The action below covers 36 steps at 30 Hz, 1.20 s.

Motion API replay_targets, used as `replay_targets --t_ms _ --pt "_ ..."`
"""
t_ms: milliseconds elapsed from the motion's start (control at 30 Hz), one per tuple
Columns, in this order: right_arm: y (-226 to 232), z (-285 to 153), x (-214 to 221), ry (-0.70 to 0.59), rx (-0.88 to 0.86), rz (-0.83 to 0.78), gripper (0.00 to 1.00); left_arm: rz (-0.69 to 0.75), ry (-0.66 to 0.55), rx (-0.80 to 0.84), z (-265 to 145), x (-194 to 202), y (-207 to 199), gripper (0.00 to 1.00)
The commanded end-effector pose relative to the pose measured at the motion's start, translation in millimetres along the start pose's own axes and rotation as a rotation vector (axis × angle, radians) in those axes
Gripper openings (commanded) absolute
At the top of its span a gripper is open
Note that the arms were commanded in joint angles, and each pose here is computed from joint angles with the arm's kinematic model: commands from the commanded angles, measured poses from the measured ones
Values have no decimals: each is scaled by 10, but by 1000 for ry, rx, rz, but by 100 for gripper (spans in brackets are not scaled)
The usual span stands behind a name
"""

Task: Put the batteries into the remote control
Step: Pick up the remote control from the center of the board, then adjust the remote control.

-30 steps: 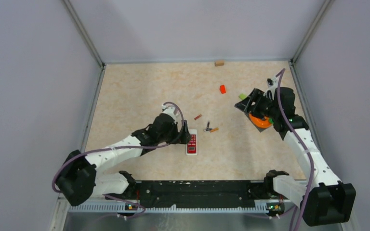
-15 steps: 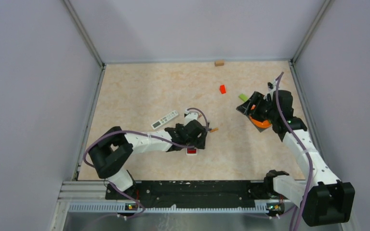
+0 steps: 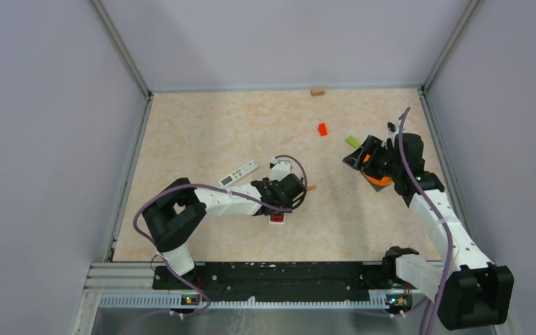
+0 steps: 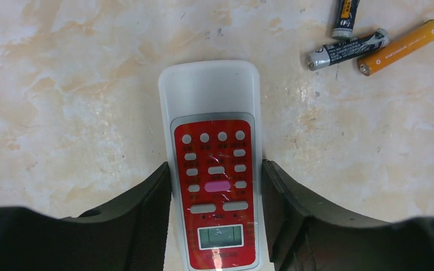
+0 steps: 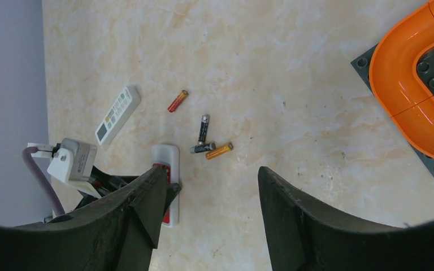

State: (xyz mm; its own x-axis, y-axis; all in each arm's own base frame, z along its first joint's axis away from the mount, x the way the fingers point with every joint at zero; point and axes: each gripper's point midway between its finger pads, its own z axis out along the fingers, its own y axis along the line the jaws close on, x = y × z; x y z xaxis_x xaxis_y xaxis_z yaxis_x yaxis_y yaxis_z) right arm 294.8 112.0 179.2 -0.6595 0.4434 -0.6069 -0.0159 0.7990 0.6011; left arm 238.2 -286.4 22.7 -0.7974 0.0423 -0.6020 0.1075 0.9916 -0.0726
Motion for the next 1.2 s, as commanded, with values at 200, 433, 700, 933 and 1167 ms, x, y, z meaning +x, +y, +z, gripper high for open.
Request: replay_targets --t_ms 200,433,700,933,1167 --pt "156 -34 -42 -14 -70 -53 67 235 8 265 -221 -336 -250 17" --pt "473 3 93 43 -271 -16 67 307 15 702 -811 -610 -387 16" --pt "1055 270 500 192 -391 47 67 337 -107 814 -1116 -850 -430 17" --pt "1386 502 710 270 -446 196 64 338 -225 806 -1211 -1010 -399 13" --pt "1508 541 859 336 -477 256 49 354 -261 808 -1251 -1032 -379 14"
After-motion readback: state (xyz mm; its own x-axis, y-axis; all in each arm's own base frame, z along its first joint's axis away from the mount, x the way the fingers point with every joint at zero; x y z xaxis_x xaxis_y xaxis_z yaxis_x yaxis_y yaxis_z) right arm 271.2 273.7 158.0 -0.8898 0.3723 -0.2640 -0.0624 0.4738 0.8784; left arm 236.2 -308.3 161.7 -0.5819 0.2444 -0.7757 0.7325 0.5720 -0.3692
